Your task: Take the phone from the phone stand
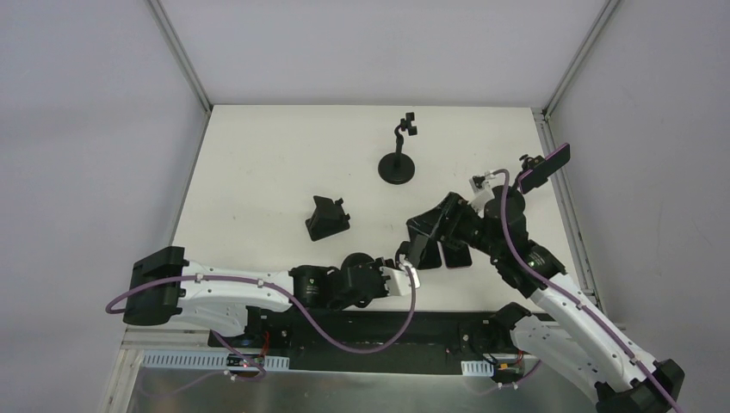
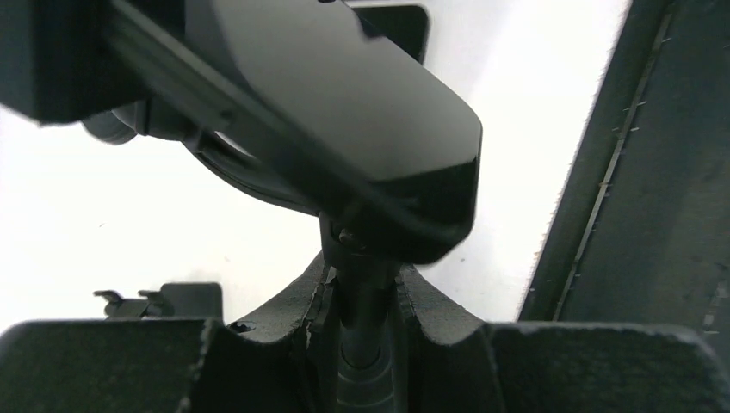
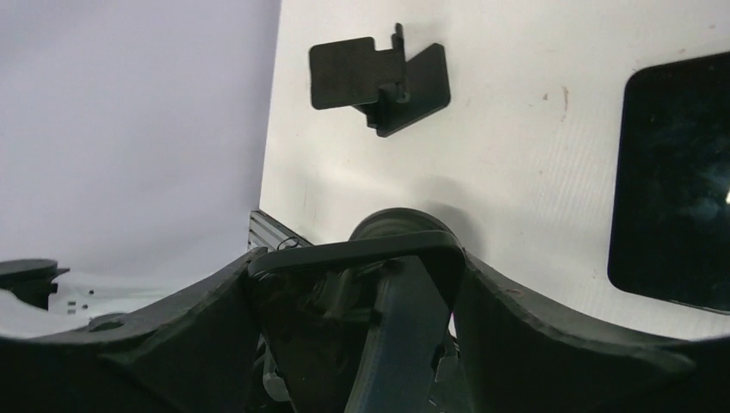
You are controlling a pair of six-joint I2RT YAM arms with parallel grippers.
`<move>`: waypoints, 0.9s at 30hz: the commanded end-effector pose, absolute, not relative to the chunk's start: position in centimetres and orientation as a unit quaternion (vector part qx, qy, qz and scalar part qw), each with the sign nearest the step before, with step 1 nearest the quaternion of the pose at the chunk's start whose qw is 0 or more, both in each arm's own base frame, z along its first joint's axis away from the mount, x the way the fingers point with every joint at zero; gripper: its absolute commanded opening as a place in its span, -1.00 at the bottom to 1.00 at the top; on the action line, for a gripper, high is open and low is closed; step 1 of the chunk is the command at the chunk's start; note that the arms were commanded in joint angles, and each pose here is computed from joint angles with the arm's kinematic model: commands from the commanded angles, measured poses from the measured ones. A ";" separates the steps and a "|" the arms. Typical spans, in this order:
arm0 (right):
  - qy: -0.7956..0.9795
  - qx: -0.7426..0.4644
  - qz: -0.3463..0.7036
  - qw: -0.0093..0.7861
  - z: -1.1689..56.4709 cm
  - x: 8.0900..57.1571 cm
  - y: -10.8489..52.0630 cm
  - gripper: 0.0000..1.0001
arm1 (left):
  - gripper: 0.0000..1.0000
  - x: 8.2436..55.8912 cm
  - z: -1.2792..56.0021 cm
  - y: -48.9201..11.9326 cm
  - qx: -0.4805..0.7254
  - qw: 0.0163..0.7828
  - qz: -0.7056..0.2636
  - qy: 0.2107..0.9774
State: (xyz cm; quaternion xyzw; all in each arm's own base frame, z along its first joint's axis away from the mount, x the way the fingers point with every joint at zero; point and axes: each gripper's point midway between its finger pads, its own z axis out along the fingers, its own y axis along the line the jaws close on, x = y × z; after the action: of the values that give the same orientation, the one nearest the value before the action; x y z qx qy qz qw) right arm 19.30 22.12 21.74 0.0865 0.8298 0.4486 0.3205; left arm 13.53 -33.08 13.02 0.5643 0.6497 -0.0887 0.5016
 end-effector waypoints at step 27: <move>0.626 -0.139 0.594 0.485 33.1 12.7 23.0 -1.00 | -1.00 12.5 19.8 -36.5 0.390 0.529 -0.354 0.665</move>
State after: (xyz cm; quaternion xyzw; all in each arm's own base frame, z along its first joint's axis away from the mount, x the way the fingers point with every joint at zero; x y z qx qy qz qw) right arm 16.29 22.22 26.41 -0.0688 0.7243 0.5159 0.4522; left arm 9.92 -35.29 15.08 0.5132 0.6506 -0.2958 0.4752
